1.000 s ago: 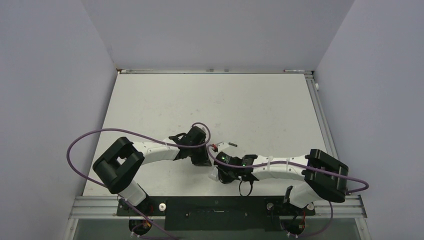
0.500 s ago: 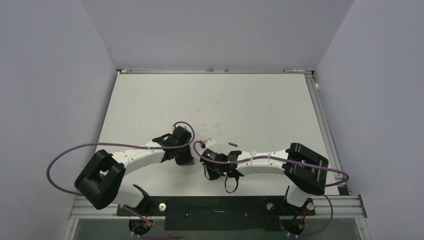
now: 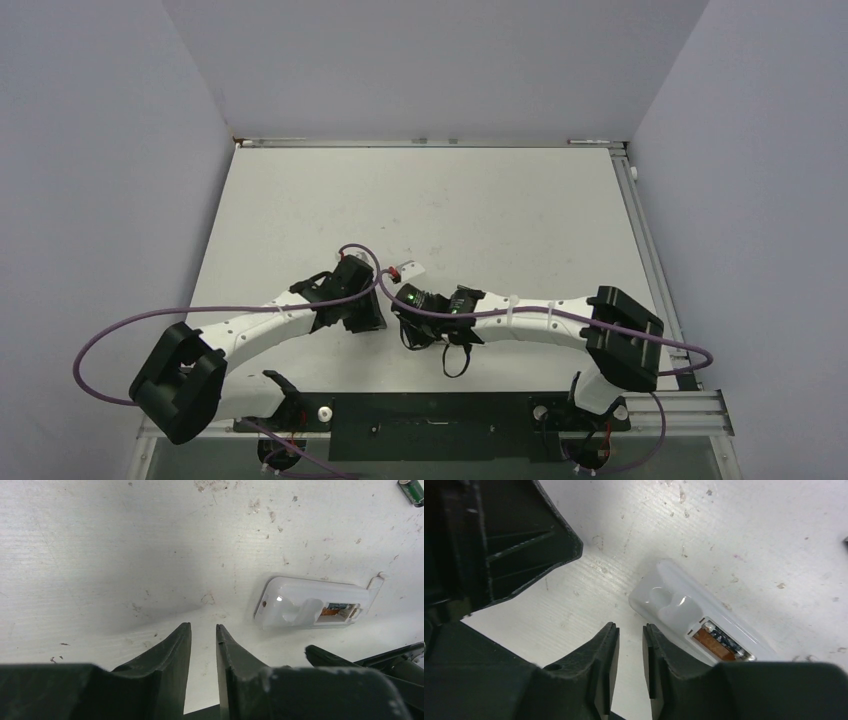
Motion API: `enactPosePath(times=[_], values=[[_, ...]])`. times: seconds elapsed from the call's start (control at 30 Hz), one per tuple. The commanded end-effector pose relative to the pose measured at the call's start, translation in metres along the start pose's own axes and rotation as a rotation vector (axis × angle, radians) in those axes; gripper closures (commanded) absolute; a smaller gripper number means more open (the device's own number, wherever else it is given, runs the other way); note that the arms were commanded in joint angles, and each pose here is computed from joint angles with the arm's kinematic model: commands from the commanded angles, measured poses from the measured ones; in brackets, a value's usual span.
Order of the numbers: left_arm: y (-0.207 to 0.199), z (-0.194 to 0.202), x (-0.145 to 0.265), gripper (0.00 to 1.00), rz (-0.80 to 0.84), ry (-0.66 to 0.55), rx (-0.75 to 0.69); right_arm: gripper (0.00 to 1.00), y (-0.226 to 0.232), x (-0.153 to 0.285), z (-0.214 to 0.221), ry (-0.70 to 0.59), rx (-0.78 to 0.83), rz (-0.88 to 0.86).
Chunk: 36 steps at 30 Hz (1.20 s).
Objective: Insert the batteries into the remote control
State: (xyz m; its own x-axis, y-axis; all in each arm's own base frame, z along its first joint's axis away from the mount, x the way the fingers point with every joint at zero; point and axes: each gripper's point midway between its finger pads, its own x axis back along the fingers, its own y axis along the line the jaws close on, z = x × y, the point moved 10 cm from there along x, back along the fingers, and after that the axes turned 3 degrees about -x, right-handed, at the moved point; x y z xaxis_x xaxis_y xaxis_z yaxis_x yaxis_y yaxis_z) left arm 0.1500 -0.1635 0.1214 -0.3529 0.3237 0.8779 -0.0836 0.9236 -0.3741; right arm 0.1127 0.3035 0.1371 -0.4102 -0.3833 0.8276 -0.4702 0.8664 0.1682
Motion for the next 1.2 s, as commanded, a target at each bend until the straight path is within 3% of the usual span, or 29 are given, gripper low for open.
enactPosePath(times=[0.0, 0.3, 0.63, 1.17], values=[[-0.002, -0.001, 0.01, 0.75, 0.042, -0.012, -0.012, 0.72, -0.001, 0.037, -0.028, -0.121, 0.029, 0.002], [-0.007, -0.002, 0.022, 0.52, 0.111, -0.017, -0.038, 0.56, -0.039, 0.058, -0.054, -0.141, 0.147, 0.095], [-0.007, -0.001, 0.024, 0.44, 0.13, -0.01, -0.056, 0.51, -0.099, 0.052, -0.079, -0.087, 0.208, 0.143], [-0.004, 0.004, 0.02, 0.4, 0.135, 0.022, -0.072, 0.5, -0.151, 0.003, -0.078, 0.113, 0.125, 0.056]])
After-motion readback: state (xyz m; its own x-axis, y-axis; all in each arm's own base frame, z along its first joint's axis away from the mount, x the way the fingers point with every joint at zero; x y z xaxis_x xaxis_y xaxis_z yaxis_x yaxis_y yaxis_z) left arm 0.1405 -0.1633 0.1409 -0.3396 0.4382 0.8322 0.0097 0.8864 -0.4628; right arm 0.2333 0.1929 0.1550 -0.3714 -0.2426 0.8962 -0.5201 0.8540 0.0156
